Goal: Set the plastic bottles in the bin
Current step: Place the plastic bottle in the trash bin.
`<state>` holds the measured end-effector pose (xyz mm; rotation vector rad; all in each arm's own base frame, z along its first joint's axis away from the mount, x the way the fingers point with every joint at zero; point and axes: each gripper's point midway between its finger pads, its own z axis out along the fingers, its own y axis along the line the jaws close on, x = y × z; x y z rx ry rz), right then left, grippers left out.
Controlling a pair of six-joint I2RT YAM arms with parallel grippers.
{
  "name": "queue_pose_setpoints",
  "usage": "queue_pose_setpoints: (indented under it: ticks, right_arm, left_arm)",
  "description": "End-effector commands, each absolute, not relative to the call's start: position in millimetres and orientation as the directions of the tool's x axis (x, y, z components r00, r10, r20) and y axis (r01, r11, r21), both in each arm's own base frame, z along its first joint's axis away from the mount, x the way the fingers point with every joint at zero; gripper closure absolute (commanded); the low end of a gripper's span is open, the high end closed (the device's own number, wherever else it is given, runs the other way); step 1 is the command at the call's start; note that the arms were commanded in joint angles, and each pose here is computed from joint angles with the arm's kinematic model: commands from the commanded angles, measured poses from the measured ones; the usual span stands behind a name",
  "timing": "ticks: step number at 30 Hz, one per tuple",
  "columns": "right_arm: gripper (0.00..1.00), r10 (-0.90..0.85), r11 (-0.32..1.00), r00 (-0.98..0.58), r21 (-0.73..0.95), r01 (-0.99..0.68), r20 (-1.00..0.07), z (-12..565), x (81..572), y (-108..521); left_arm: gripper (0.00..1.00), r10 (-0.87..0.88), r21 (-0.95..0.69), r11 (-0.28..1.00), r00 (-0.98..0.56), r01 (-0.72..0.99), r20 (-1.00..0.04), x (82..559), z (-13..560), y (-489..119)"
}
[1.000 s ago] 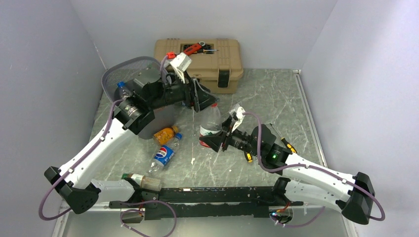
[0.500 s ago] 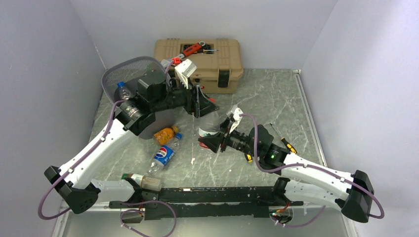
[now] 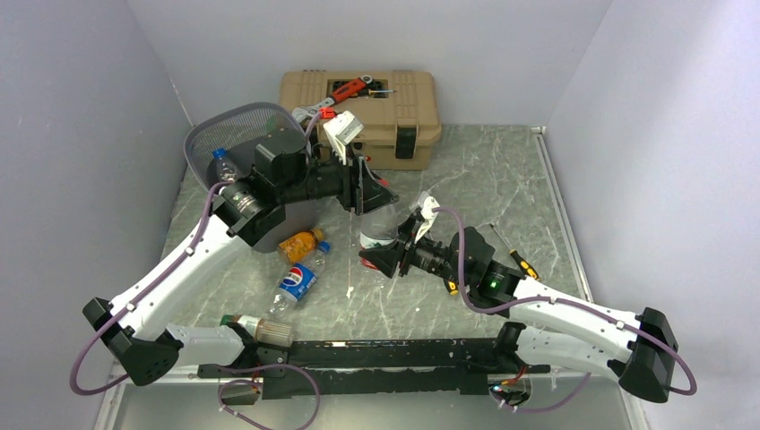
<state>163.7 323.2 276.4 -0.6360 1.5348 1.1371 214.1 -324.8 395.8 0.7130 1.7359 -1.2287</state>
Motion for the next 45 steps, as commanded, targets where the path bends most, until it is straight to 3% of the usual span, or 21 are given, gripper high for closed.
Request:
queue_pose_setpoints:
  ticks: [1, 4, 8, 10, 11, 14, 15, 22, 30, 35, 40, 45]
  right_arm:
    - [0.66, 0.233, 0.384, -0.223, 0.3, -0.873, -0.947, 309.3, 164.1, 323.4]
    - [0.67, 0.231, 0.385, -0.224, 0.3, -0.873, -0.947, 308.2, 164.3, 323.6]
    - [0.63, 0.23, 0.379, -0.23, 0.305, -0.874, -0.946, 307.8, 163.1, 324.0]
    - [0.48, 0.231, 0.383, -0.239, 0.314, -0.869, -0.943, 306.7, 163.5, 323.5]
    - [0.34, 0.237, 0.391, -0.245, 0.323, -0.862, -0.94, 306.3, 165.0, 322.6]
    - [0.02, 0.268, 0.402, -0.262, 0.355, -0.844, -0.927, 311.4, 167.2, 319.6]
    - [0.01, 0.274, 0.397, -0.268, 0.362, -0.843, -0.924, 314.4, 166.5, 319.6]
    - [0.0, 0.301, 0.393, -0.315, 0.418, -0.819, -0.9, 338.0, 157.6, 304.5]
    - [0.0, 0.488, 0.406, -0.32, 0.535, -0.741, -0.812, 367.3, 142.3, 239.1]
    - [0.0, 0.471, 0.51, -0.266, 0.505, -0.696, -0.841, 335.6, 149.8, 216.0]
    - [0.0, 0.411, 0.614, -0.31, 0.511, -0.601, -0.857, 285.2, 162.3, 209.0]
    - [0.01, 0.397, 0.66, -0.321, 0.51, -0.551, -0.86, 263.1, 169.4, 204.6]
  left_arm:
    - [0.49, -0.045, -0.416, 0.322, -0.426, 0.85, -0.904, 209.2, 409.9, -326.1]
    - [0.61, -0.043, -0.415, 0.325, -0.425, 0.85, -0.904, 209.5, 409.1, -326.0]
    - [0.88, -0.033, -0.406, 0.318, -0.418, 0.856, -0.908, 208.5, 408.6, -326.9]
    - [0.96, -0.03, -0.407, 0.325, -0.42, 0.854, -0.907, 209.6, 406.9, -327.0]
    - [1.0, -0.032, -0.408, 0.33, -0.421, 0.851, -0.906, 210.2, 406.3, -326.6]
    - [1.0, -0.038, -0.411, 0.366, -0.428, 0.835, -0.903, 215.0, 403.2, -323.4]
    - [1.0, -0.038, -0.406, 0.375, -0.424, 0.834, -0.905, 216.3, 402.6, -322.5]
    - [1.0, -0.091, -0.311, 0.508, -0.309, 0.803, -0.947, 228.1, 421.2, -293.9]
    - [1.0, -0.174, -0.097, 0.678, 0.031, 0.728, -0.984, 228.3, 490.1, -230.9]
    - [1.0, -0.164, 0.075, 0.728, 0.279, 0.682, -0.946, 216.9, 545.6, -203.6]
    - [1.0, -0.097, 0.222, 0.839, 0.537, 0.497, -0.838, 211.9, 598.7, -162.5]
    - [1.0, 0.063, 0.248, 0.944, 0.616, 0.219, -0.785, 234.8, 626.4, -124.7]
